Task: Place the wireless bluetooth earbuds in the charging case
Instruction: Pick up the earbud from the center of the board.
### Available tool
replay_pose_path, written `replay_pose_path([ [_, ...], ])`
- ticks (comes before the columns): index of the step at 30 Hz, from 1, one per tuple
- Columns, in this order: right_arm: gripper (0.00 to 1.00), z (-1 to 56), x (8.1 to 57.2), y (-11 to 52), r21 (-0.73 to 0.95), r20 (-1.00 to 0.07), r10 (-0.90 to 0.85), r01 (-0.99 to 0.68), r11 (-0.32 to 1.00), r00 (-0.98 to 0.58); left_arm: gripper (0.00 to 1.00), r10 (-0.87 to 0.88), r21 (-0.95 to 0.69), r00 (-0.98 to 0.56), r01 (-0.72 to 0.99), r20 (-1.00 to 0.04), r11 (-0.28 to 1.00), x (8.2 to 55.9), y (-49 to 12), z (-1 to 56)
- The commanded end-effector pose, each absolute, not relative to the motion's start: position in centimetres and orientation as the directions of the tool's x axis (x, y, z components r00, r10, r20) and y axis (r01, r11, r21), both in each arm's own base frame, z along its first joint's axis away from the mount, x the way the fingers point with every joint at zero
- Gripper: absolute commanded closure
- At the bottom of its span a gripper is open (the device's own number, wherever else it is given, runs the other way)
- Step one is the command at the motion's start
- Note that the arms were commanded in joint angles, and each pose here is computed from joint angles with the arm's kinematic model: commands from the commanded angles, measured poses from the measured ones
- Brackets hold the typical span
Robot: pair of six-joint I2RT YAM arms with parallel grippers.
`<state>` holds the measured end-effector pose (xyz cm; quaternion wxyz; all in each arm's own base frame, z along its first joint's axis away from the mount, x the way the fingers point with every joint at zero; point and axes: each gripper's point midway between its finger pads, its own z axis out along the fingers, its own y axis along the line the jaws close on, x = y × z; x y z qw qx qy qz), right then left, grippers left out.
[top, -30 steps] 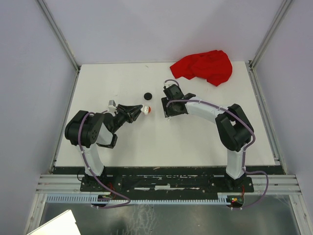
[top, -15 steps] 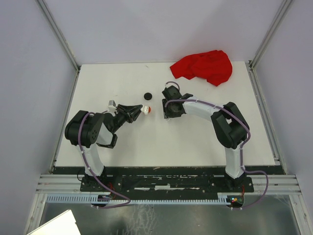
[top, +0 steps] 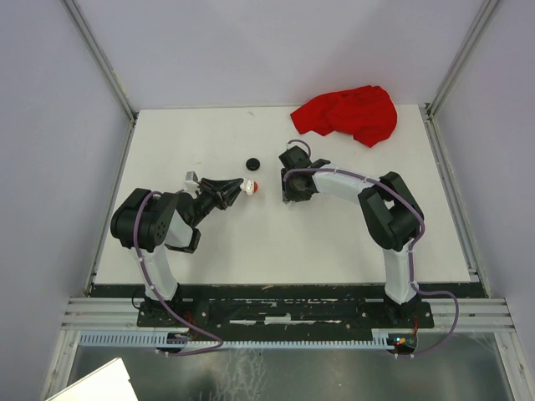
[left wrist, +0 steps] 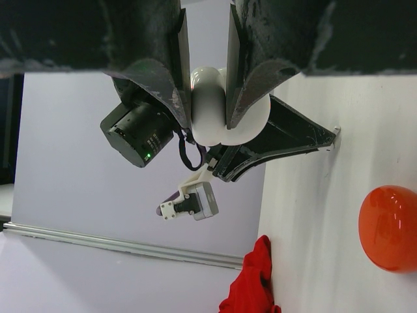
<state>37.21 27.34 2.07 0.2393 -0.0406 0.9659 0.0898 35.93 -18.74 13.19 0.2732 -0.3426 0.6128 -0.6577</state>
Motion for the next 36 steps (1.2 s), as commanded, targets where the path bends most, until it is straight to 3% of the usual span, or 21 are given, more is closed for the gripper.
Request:
replay_pose_path([
  [1,0.54,2.8,38.6,27.9,0.173,-0.498,-0.004,-0.104,0.979,-0.867,0.97,-0.764,-0.989,-0.639,0.026,0.093,-0.142,35.5,-18.7,15.5],
  [28,0.76,2.5,38.5,28.1,0.167,-0.477,-0.025,-0.118,0.979,-0.878,0.97,-0.764,-0.989,-0.639,0.026,0.095,-0.145,35.6,-18.7,15.4],
  [36,0.87,4.9,39.8,27.8,0.147,-0.564,-0.045,-0.153,0.977,-0.824,0.97,-0.763,-0.99,-0.639,0.022,0.096,-0.143,35.6,-18.7,15.2],
])
